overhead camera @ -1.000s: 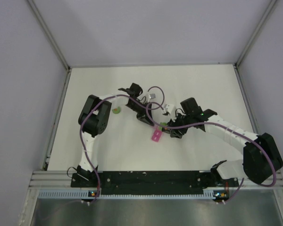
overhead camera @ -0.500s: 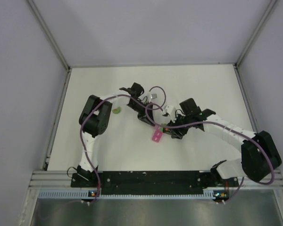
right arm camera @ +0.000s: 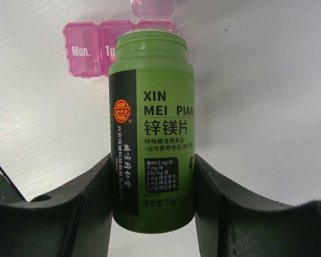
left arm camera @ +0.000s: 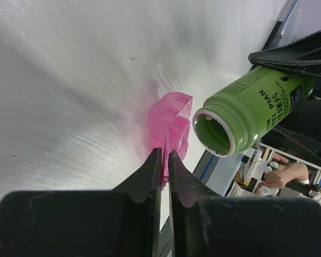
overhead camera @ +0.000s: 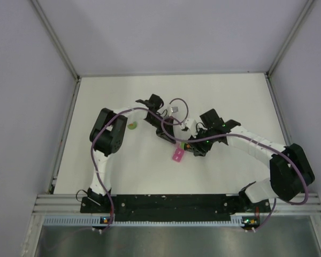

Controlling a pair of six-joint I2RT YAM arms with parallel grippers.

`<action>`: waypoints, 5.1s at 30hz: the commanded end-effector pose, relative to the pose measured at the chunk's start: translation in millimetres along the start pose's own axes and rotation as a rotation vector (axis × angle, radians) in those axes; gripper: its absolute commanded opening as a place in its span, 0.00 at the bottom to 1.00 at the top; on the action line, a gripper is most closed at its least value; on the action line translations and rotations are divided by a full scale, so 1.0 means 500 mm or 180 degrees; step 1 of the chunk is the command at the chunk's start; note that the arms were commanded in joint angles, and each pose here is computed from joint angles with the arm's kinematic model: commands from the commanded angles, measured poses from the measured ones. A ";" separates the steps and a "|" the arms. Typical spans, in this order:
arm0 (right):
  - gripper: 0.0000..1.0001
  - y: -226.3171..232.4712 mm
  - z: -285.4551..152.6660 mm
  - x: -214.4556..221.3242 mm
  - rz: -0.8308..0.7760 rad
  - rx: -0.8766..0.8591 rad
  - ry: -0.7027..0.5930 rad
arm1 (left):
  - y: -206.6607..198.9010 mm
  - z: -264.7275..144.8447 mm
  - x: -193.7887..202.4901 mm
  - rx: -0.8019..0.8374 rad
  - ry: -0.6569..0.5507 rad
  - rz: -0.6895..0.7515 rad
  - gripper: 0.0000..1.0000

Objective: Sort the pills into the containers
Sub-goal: Place the pill container at the center of the board, then pour the pill into the pill container.

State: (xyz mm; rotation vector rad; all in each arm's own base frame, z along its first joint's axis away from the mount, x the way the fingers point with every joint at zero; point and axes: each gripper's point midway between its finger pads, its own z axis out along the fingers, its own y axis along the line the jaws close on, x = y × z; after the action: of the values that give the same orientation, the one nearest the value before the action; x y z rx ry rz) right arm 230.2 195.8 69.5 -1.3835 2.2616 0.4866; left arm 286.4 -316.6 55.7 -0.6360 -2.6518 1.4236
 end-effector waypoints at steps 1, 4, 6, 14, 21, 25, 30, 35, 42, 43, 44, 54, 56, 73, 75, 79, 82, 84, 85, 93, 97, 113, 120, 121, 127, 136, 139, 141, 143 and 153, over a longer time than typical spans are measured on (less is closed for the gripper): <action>0.00 -0.008 -0.010 -0.036 -0.0145 0.0037 -0.0013 | -0.019 -0.002 -0.011 0.0033 -0.0018 0.0137 0.00; 0.00 -0.009 -0.010 -0.039 -0.0170 0.0041 0.0015 | -0.021 -0.002 -0.011 0.0044 -0.0018 0.0143 0.00; 0.00 -0.011 -0.011 -0.039 -0.0173 0.0046 0.0038 | -0.021 -0.002 -0.011 0.0044 -0.0015 0.0134 0.00; 0.00 -0.007 -0.010 -0.035 -0.0202 0.0028 0.0163 | -0.023 -0.002 -0.011 0.0032 -0.0022 0.0149 0.00; 0.00 -0.005 -0.012 -0.041 -0.0235 0.0042 0.0237 | -0.027 0.000 -0.010 0.0035 -0.0018 0.0159 0.00; 0.00 -0.008 -0.013 -0.039 -0.0238 0.0056 0.0293 | -0.028 0.000 -0.010 0.0036 -0.0017 0.0161 0.00; 0.00 -0.010 -0.011 -0.036 -0.0236 0.0064 0.0346 | -0.032 -0.001 -0.010 0.0048 -0.0018 0.0172 0.00; 0.00 -0.007 -0.009 -0.033 -0.0265 0.0057 0.0398 | -0.032 -0.001 -0.010 0.0034 -0.0023 0.0171 0.00; 0.00 -0.007 -0.012 -0.035 -0.0267 0.0061 0.0457 | -0.034 -0.001 -0.010 0.0036 -0.0027 0.0180 0.00; 0.00 -0.007 -0.014 -0.036 -0.0273 0.0065 0.0455 | -0.033 -0.002 -0.010 0.0035 -0.0028 0.0174 0.00; 0.00 -0.008 -0.014 -0.036 -0.0275 0.0067 0.0472 | -0.034 -0.001 -0.010 0.0041 -0.0026 0.0176 0.00; 0.00 -0.001 -0.019 -0.034 -0.0308 0.0055 0.0557 | -0.036 -0.002 -0.011 0.0037 -0.0033 0.0174 0.00; 0.00 -0.002 -0.019 -0.029 -0.0299 0.0058 0.0578 | -0.036 -0.002 -0.011 0.0037 -0.0033 0.0169 0.00; 0.00 -0.007 -0.021 -0.023 -0.0294 0.0102 0.0647 | -0.041 -0.002 -0.010 0.0046 -0.0038 0.0179 0.00; 0.00 -0.009 -0.022 -0.027 -0.0300 0.0108 0.0645 | -0.041 -0.003 -0.011 0.0050 -0.0044 0.0181 0.00; 0.00 -0.010 -0.022 -0.027 -0.0300 0.0104 0.0671 | -0.043 -0.001 -0.008 0.0056 -0.0032 0.0172 0.00; 0.00 -0.009 -0.021 -0.027 -0.0311 0.0103 0.0712 | -0.042 -0.001 -0.009 0.0047 -0.0037 0.0171 0.00; 0.00 -0.008 -0.020 -0.027 -0.0327 0.0103 0.0732 | -0.043 -0.001 -0.009 0.0057 -0.0038 0.0171 0.00; 0.00 -0.009 -0.020 -0.027 -0.0332 0.0105 0.0738 | -0.042 -0.001 -0.009 0.0057 -0.0035 0.0167 0.00; 0.00 -0.006 -0.020 -0.022 -0.0327 0.0100 0.0786 | -0.045 -0.002 -0.010 0.0063 -0.0043 0.0174 0.00; 0.00 -0.006 -0.021 -0.023 -0.0352 0.0112 0.0802 | -0.046 -0.001 -0.009 0.0069 -0.0038 0.0176 0.00; 0.00 -0.006 -0.023 -0.029 -0.0407 0.0112 0.0887 | -0.046 0.000 -0.007 0.0060 -0.0036 0.0174 0.00; 0.00 -0.005 -0.023 -0.031 -0.0416 0.0107 0.0920 | -0.048 0.000 -0.009 0.0062 -0.0040 0.0184 0.00; 0.00 -0.005 -0.024 -0.032 -0.0426 0.0104 0.0920 | -0.049 0.001 -0.008 0.0063 -0.0036 0.0187 0.00; 0.00 -0.003 -0.022 -0.032 -0.0438 0.0101 0.0966 | -0.049 0.001 -0.007 0.0067 -0.0032 0.0183 0.00; 0.00 -0.003 -0.022 -0.038 -0.0456 0.0104 0.0988 | -0.053 0.002 -0.006 0.0079 -0.0025 0.0192 0.00; 0.00 -0.002 -0.021 -0.035 -0.0458 0.0101 0.1003 | -0.053 0.003 -0.006 0.0084 -0.0025 0.0192 0.00; 0.00 0.000 -0.021 -0.031 -0.0460 0.0093 0.1016 | -0.053 0.003 -0.006 0.0093 -0.0020 0.0188 0.00; 0.00 0.001 -0.020 -0.029 -0.0448 0.0085 0.1016 | -0.051 0.002 -0.007 0.0087 -0.0025 0.0186 0.00; 0.00 0.006 -0.014 -0.015 -0.0414 0.0115 0.0941 | -0.050 0.005 -0.003 0.0100 -0.0004 0.0183 0.00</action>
State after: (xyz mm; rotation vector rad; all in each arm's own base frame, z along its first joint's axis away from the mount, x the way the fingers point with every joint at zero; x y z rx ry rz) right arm 230.4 194.3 76.4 -1.6671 2.4158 0.2028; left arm 277.8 -324.7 54.3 -0.6538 -2.6440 1.3980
